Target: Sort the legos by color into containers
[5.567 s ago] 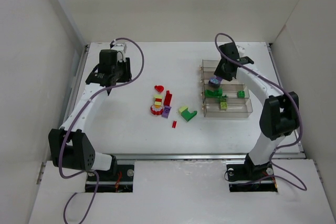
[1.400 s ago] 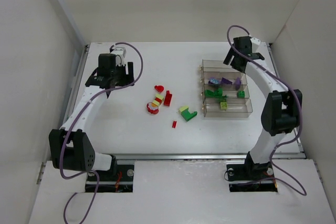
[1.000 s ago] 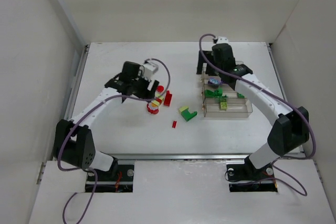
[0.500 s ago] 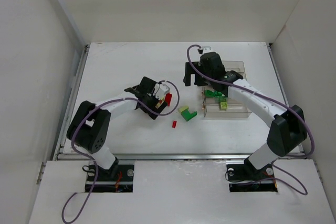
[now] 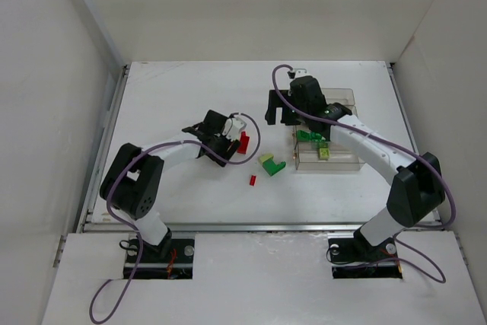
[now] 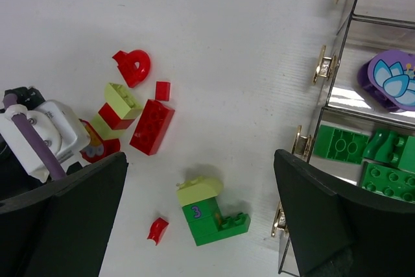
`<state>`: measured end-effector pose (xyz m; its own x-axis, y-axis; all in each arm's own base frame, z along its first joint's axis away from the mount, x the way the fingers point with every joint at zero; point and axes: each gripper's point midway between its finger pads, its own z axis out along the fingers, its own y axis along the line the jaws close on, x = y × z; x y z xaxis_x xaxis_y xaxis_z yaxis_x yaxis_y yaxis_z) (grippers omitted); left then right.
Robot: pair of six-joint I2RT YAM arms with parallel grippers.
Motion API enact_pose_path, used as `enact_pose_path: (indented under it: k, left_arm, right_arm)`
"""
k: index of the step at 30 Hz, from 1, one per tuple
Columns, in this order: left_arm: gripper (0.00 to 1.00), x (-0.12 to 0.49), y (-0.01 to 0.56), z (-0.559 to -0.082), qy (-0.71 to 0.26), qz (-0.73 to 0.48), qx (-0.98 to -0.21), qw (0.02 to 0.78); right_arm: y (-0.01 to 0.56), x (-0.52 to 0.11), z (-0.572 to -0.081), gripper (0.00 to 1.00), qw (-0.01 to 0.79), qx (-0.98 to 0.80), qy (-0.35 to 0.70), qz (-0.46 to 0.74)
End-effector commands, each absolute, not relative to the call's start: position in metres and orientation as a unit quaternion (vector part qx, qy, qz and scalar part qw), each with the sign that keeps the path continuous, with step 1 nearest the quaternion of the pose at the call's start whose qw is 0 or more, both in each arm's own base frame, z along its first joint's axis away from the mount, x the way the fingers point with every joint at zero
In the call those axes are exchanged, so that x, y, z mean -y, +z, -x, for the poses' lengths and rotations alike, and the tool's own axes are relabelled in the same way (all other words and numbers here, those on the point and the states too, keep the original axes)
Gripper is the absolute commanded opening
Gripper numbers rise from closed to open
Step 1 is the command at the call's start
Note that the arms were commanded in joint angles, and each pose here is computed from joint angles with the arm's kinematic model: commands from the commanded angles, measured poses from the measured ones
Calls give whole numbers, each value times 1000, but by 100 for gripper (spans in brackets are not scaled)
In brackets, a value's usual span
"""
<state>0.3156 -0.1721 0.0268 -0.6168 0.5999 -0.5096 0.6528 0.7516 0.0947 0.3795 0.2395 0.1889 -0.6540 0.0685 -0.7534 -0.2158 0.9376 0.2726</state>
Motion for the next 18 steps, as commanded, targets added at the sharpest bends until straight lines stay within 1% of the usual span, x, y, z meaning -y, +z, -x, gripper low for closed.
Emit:
enact_pose_path:
  k: [1,2,5,8,9,11,12,13,14,15,17,18]
  left_arm:
    - [23,168,35,-327,-52,-320,-904,277]
    - [15,165,33,-322,-50,-321,-908,265]
    - [0,159,42,-329,-46,-297,-916,265]
    - [0,138,58,-337,-36,-257,-929,264]
    - [0,137,60,-336,-46,-244,-934,258]
    - [0,126,79,-342,-53,-213,-938,269]
    - [0,122,86,-344,-54,-201,-939,275]
    - [0,119,90,-343,-61,-183,-942,275]
    - [0,116,103,-347,-63,-171,-939,293]
    - [0,109,108,-350,-62,-156,-939,301]
    - [0,102,121,-352,-60,-134,-936,319]
    - [0,94,122,-353,-54,-125,-936,325]
  right_arm:
    - [197,-247,-382,100,424,-885,188,36]
    - [193,-247,-383,100,421,-887,186,36]
    - [187,-252,-382,100,409,-893,181,41]
    - [183,-260,-380,100,392,-903,173,44]
    - [172,-269,-378,99,375,-910,173,40]
    - [171,-278,-382,98,367,-914,172,32]
    - [153,-285,-379,98,344,-924,163,35]
    - [148,-291,-378,97,336,-927,163,35]
    - [143,-301,-373,97,329,-929,163,46]
    - [141,-308,-374,97,328,-930,159,50]
    - [119,-319,-372,95,309,-938,146,57]
    - [120,-330,-371,95,308,-937,149,65]
